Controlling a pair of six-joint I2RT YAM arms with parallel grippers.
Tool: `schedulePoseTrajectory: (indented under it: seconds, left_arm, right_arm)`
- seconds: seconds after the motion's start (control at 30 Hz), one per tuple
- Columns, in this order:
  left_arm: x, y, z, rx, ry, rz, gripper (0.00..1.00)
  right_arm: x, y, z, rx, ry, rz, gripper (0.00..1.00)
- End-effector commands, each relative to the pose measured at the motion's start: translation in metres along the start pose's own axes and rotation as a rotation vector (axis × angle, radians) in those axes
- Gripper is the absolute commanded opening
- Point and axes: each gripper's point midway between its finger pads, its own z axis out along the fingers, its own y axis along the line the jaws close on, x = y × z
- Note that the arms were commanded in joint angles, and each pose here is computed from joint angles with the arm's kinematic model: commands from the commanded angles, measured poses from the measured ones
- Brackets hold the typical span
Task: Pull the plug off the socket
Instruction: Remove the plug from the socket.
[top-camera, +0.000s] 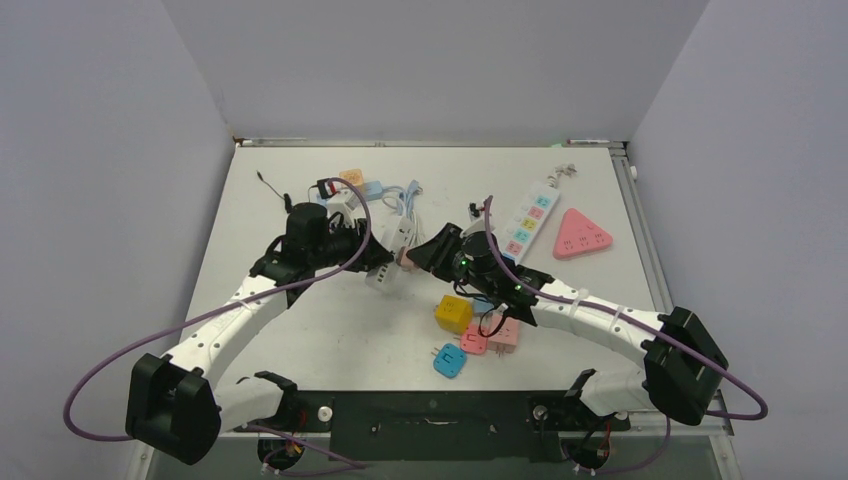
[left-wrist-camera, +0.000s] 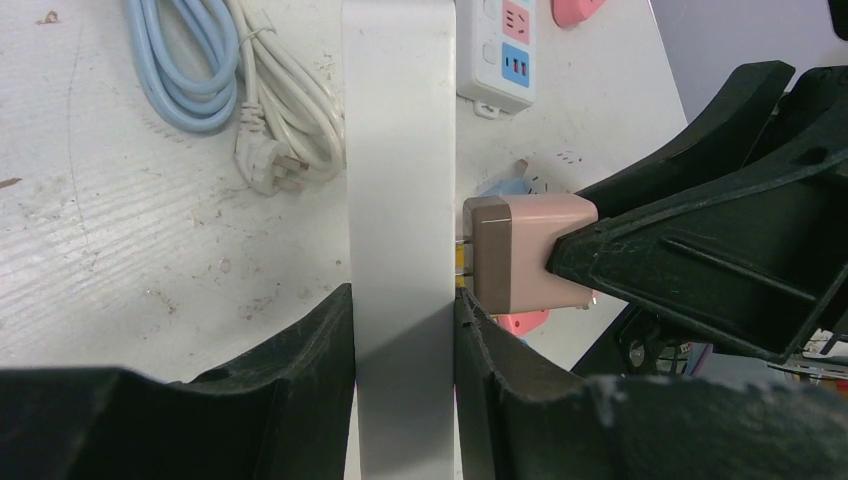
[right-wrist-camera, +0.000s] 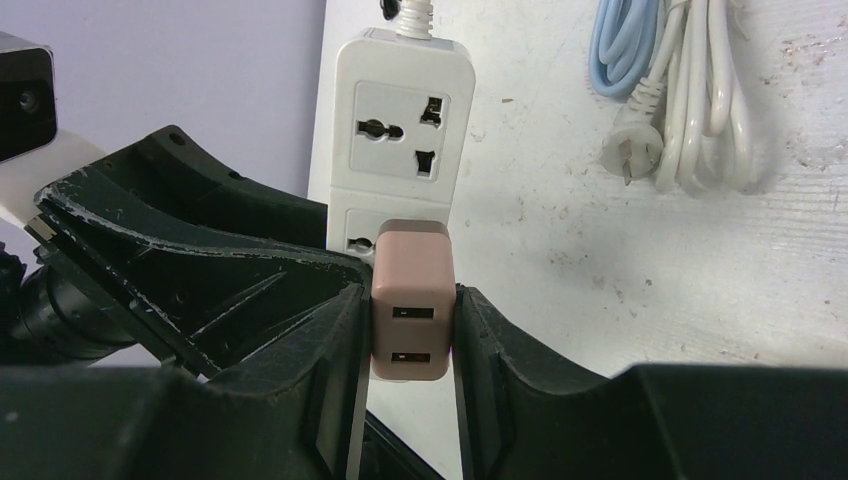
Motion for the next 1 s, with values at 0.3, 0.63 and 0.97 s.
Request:
schedulePoseTrajectory:
  seconds: [0.3, 0.63, 0.97]
  left_arm:
    - [-0.032, -0.023, -0.005, 0.104, -0.096, 0.046, 0.0]
    - [-0.023, -0.014, -0.002, -0.017, -0.074, 0.116, 0.0]
    - [-0.009, -0.012, 0.003, -0.117, -0.024, 0.206, 0.0]
  right_arm:
    - [-0.009, -0.008, 0.003, 0.01, -0.026, -0.001, 0.05]
    - [-0.012, 0.0, 0.007, 0.006, -0.024, -0.003, 0.05]
    - [-0.016, 0.009, 0.006, -0.01, -0.03, -0.003, 0.05]
